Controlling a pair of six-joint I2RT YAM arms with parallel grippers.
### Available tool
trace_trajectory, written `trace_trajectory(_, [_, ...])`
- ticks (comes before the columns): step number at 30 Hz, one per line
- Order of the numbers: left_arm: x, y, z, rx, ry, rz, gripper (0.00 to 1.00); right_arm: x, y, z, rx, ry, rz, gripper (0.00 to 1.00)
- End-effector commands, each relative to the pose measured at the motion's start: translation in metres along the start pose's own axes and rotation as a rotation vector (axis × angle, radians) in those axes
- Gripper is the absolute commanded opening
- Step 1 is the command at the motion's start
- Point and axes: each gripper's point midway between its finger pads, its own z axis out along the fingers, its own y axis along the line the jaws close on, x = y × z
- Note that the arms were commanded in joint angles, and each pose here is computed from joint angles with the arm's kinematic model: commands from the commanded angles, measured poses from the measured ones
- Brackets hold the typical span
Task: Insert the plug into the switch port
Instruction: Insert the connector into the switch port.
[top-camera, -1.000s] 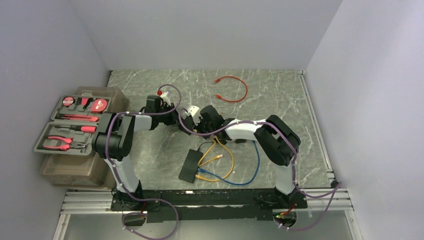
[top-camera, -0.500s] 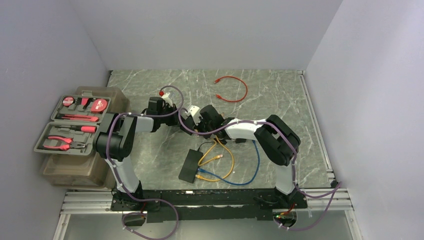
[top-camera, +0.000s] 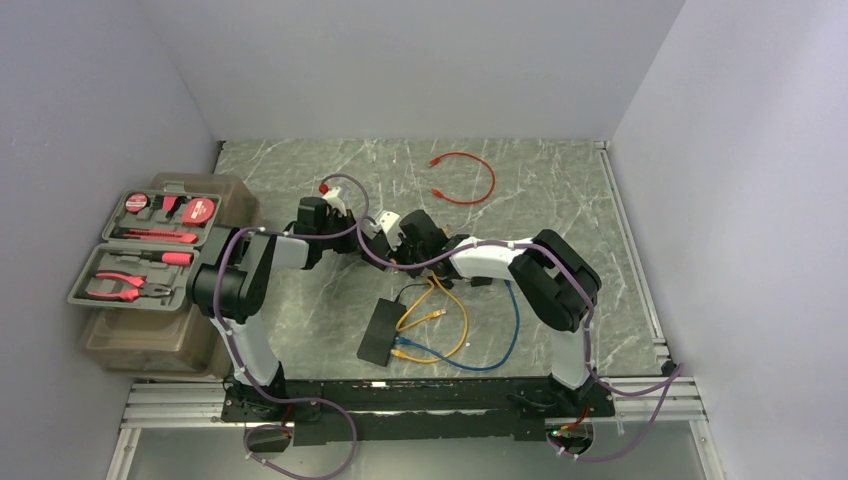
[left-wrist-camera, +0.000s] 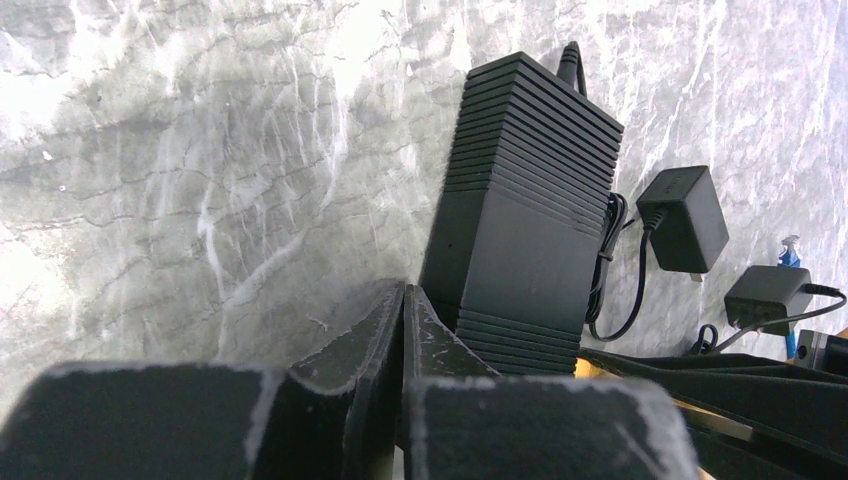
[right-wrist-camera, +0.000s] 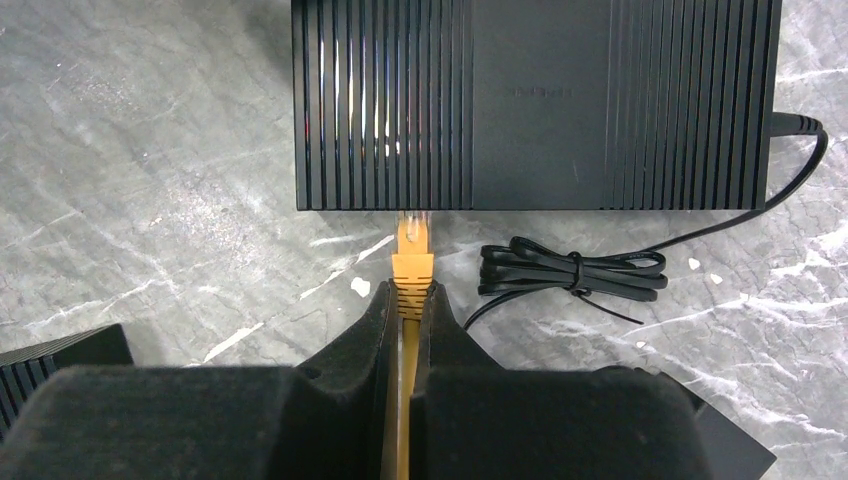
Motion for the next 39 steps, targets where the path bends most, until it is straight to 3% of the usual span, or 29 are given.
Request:
trace_trajectory(1, [0.055,-0.040,-0.005,0.142,0.167,-0.029,0.10,-0.075,-0.017,-0.005,0.070,-0.215,-0.029,0.00])
trace_trajectory(26, [0.075,-0.058,-0.006,0.215,0.199,-0.001,0.08,-0.146,-0.027,-0.014,0.036,-0.438,-0.107,0.00])
trace_trajectory(39, [0.071,-0.070,-0.010,0.247,0.188,0.022,0.07,-0.145,-0.012,-0.013,-0.060,-0.470,-0.165,0.00])
